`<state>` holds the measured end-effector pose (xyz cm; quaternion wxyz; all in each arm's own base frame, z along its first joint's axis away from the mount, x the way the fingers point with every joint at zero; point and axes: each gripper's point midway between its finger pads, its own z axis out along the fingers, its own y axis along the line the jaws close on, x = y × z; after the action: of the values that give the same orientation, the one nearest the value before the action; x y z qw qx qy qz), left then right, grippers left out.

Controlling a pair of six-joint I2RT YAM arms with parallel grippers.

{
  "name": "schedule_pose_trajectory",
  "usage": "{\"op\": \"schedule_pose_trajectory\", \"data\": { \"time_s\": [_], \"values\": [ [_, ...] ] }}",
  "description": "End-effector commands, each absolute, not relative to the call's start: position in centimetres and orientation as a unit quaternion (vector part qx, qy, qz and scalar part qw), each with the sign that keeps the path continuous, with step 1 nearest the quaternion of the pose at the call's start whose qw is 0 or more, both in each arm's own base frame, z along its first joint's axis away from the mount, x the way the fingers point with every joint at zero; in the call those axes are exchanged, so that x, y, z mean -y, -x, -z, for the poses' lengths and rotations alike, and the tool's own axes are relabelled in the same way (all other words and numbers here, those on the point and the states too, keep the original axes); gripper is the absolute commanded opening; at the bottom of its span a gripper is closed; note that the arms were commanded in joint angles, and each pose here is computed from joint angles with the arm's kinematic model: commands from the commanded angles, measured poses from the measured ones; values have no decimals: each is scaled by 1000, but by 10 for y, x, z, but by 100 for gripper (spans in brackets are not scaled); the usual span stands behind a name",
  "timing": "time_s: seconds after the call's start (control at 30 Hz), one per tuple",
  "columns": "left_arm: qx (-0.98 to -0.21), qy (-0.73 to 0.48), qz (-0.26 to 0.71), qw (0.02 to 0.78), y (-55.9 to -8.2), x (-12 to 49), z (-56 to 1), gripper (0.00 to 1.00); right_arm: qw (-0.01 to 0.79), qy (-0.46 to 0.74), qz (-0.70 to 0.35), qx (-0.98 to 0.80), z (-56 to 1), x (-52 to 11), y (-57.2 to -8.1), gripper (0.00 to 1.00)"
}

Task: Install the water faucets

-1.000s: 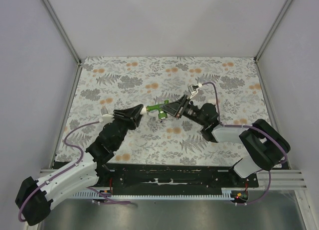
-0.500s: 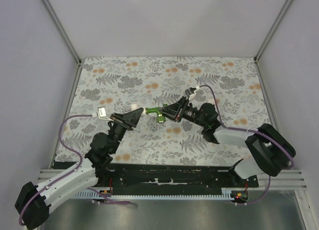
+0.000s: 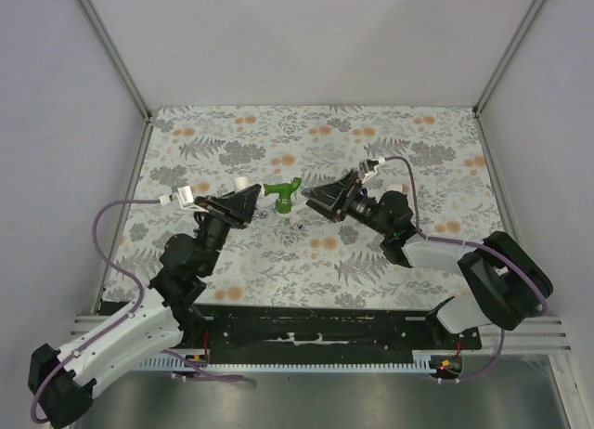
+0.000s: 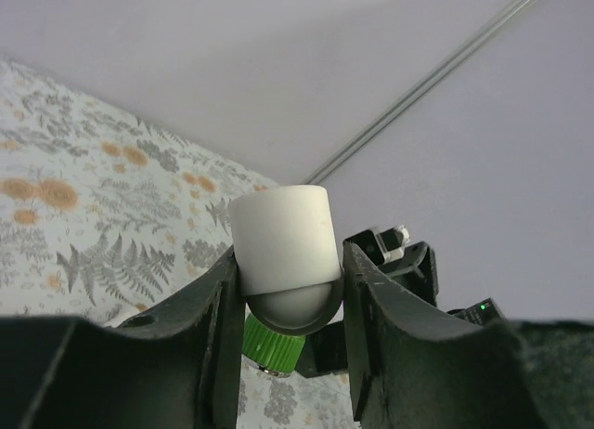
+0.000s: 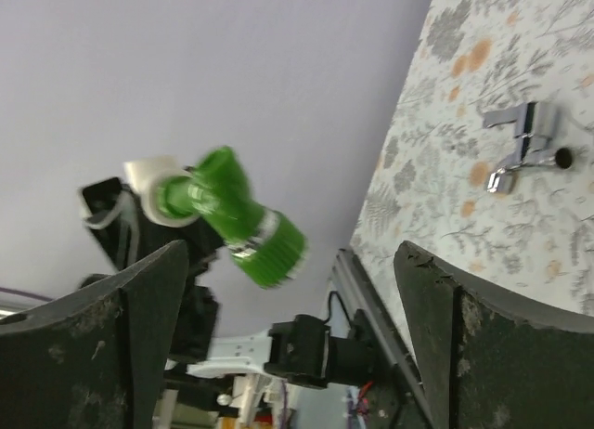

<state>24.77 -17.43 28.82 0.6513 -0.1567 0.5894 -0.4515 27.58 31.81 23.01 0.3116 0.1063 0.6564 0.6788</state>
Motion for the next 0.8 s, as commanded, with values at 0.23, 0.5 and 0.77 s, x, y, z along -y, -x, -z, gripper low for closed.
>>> {"op": "schedule_pose_trajectory", "data": {
  "time_s": [0.23,0.5,0.77],
  "values": [
    [-644,104,334,681,-253,156,-356,2,593,127,-491,-625,-263,-270,-270,98],
    [-710,76,280,642,-251,154,-369,2,648,305,-450,-534,-281,-285,-248,87],
    [-750,73,267,601,-253,163,-368,2,738,446,-233,-450,-293,-317,-249,94]
  ]
}}
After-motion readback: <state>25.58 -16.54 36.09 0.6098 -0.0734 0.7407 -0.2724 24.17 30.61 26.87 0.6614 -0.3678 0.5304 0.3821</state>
